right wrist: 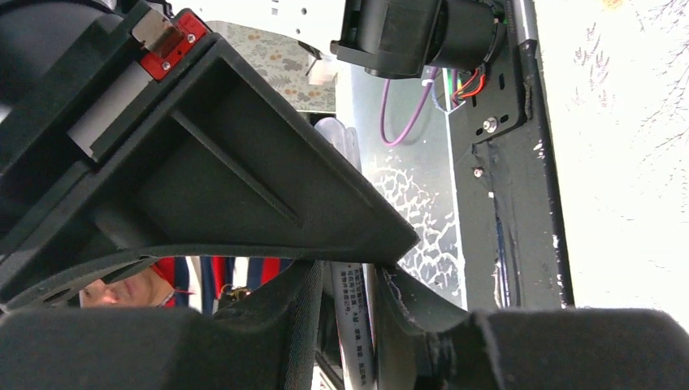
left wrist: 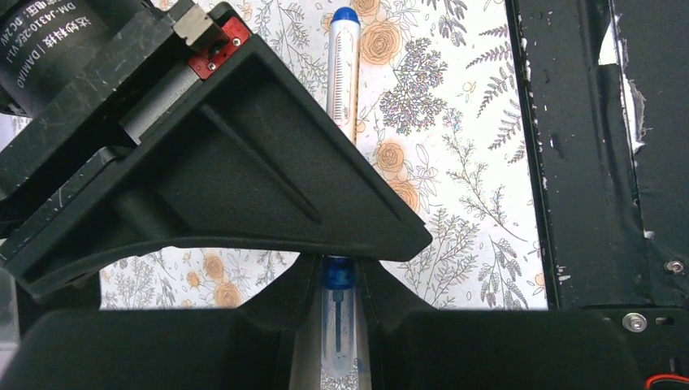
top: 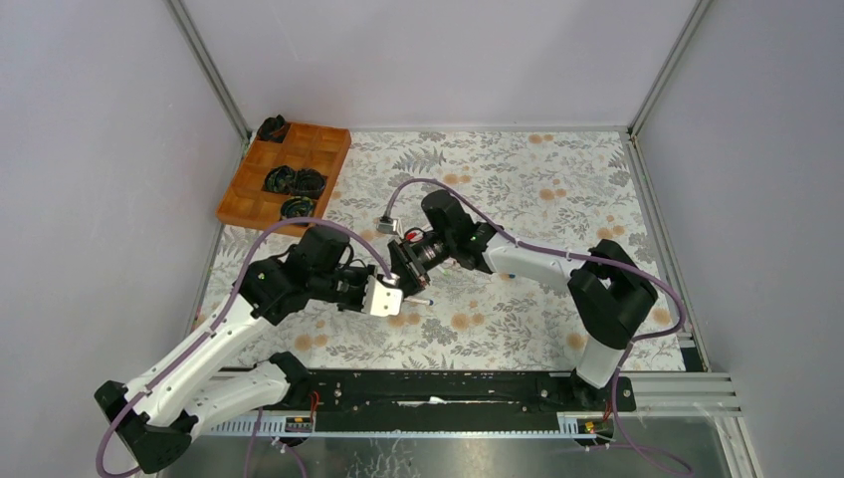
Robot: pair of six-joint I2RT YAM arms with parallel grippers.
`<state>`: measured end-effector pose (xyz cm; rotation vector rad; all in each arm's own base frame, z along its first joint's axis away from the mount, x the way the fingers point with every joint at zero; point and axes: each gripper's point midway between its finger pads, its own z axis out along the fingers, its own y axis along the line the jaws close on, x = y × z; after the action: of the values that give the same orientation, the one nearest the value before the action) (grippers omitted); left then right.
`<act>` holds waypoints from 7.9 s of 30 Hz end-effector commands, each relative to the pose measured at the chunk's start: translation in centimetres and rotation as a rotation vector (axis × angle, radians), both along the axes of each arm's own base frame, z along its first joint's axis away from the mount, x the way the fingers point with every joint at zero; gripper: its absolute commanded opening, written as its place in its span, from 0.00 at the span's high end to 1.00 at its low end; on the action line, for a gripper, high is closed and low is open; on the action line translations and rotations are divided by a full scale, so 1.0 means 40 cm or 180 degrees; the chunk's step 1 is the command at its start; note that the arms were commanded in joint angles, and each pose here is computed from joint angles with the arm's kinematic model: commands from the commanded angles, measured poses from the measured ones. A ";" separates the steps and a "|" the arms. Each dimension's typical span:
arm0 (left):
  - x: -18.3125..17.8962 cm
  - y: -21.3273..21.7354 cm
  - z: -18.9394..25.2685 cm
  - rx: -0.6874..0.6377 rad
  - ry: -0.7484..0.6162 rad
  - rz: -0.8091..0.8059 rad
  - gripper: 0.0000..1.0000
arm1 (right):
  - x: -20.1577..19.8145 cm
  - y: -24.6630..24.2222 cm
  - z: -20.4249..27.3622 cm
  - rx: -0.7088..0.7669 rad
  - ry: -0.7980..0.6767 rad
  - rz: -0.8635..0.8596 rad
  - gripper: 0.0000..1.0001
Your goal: Open the pen caps
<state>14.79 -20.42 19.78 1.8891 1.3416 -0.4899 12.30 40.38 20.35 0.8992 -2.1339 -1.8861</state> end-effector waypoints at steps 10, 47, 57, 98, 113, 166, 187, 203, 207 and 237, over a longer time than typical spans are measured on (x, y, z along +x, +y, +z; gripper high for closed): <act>-0.003 -0.017 -0.014 0.0165 -0.0446 -0.0374 0.62 | 0.003 0.037 0.080 0.0307 0.0231 0.0116 1.00; 0.168 0.468 -0.124 0.1435 -0.0845 0.0135 1.00 | -0.089 -0.230 -0.255 -0.1323 0.0008 -0.0843 1.00; 0.168 0.238 -0.076 0.0955 -0.1142 0.0002 1.00 | -0.016 -0.196 -0.170 -0.1024 -0.0280 -0.0677 1.00; 0.386 0.297 -0.433 0.1151 0.1346 0.2874 0.60 | 0.612 -0.628 -0.467 -0.3903 -0.2410 -0.3539 0.97; 0.411 0.214 -0.249 0.0557 0.1545 0.2790 0.59 | 0.596 -0.654 -0.498 -0.3926 -0.2296 -0.3499 0.74; 0.365 0.179 -0.008 0.0066 0.1636 0.2698 0.21 | 0.581 -0.381 -0.391 -0.2162 -0.2371 -0.1897 0.35; 0.359 0.179 -0.009 0.0059 0.1652 0.2680 0.21 | 0.530 -0.405 -0.444 -0.2281 -0.2228 -0.1919 0.41; 0.340 0.177 0.013 0.0083 0.1657 0.2563 0.21 | 0.338 -0.391 -0.511 -0.2714 -0.2435 -0.1643 0.67; 0.330 0.175 0.012 0.0095 0.1695 0.2526 0.21 | 0.328 -0.395 -0.518 -0.2786 -0.2438 -0.1635 0.70; 0.177 -0.024 -0.101 0.0186 0.1488 0.0625 0.19 | 0.057 -0.210 -0.095 -0.0525 -0.1299 -0.0829 1.00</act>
<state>21.18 -19.84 15.45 1.6381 2.0361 -0.8115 18.71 29.60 11.83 1.0017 -3.1099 -1.3644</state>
